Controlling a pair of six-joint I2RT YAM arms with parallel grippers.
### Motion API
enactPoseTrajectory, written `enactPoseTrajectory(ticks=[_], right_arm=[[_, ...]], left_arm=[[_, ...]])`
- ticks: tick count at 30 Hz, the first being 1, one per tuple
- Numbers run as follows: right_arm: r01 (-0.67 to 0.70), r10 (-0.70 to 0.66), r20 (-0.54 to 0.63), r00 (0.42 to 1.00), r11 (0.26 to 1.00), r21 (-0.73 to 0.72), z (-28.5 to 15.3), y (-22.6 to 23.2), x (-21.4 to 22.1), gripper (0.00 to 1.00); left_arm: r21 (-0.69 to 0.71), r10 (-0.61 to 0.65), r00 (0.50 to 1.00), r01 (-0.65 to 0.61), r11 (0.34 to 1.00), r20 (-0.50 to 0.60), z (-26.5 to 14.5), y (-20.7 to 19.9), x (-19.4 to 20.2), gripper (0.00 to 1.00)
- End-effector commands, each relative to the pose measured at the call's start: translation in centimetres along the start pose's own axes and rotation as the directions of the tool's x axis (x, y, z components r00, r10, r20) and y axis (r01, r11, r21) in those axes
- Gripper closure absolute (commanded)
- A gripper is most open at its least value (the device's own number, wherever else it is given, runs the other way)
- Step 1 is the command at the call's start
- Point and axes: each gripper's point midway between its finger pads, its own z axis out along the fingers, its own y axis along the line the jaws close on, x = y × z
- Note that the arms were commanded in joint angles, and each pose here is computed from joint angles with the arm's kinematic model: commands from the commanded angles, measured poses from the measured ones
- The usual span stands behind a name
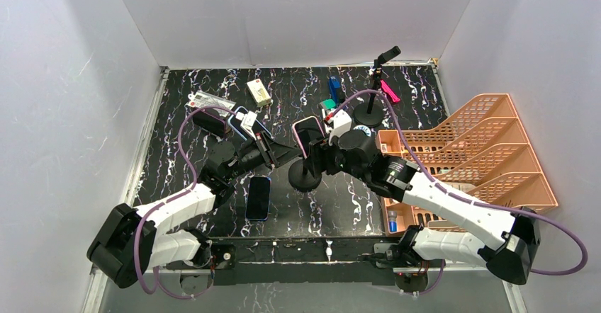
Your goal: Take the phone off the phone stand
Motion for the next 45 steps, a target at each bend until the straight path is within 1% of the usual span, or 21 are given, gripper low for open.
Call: enactPoseTrajectory(ticks=[1,10,18,26,27,32,37,42,45], right_arm=[[-0.039,0.037,0.018,0.999,0.994,0.105,-1.0,-3.0,-0.1,1.0],[-0.057,0.058,0.035,0.998,0.998,-0.04,-1.5,-0.3,-1.1,1.0],[-0.049,0.065,0.071,0.995,0.977,-0.207,-2.8,2.8,-2.8,1.0],[-0.051,0.08,0.096,0.992,0.961,-0.271,-3.7,4.0,-4.0,1.0],[-0.049,0.08,0.092,0.993,0.954,-0.297,-4.0,4.5,-4.1,1.0],[-0.042,0.083,0.11,0.991,0.942,-0.332,-4.8,5.2,-5.2,1.0],[-0.036,0.085,0.125,0.989,0.935,-0.352,-5.6,5.7,-6.0,1.0],[-0.021,0.082,0.151,0.985,0.93,-0.367,-6.6,5.9,-6.9,1.0],[-0.009,0.078,0.171,0.982,0.928,-0.372,-7.2,6.0,-7.5,1.0]], left_arm=[[-0.121,0.025,1.0,-0.023,0.992,0.009,-1.1,3.8,0.1,1.0],[-0.129,0.014,1.0,-0.015,0.992,-0.005,-0.9,4.2,0.4,1.0],[-0.133,0.005,1.0,-0.005,0.991,-0.004,-0.7,4.4,0.3,1.0],[-0.128,-0.01,1.0,0.009,0.992,-0.006,-0.6,4.1,0.3,0.99],[-0.124,-0.011,1.0,0.01,0.992,-0.006,-0.6,4.0,0.2,0.95],[-0.106,-0.014,1.0,0.014,0.994,-0.001,-0.6,3.0,-0.2,0.76],[-0.098,-0.007,1.0,0.008,0.995,0.006,-0.6,2.1,-0.8,0.6],[-0.109,0.015,1.0,-0.014,0.994,0.009,-1.0,1.5,-1.3,0.51],[-0.143,0.023,1.0,-0.022,0.989,0.009,-1.3,1.7,-1.5,0.46]])
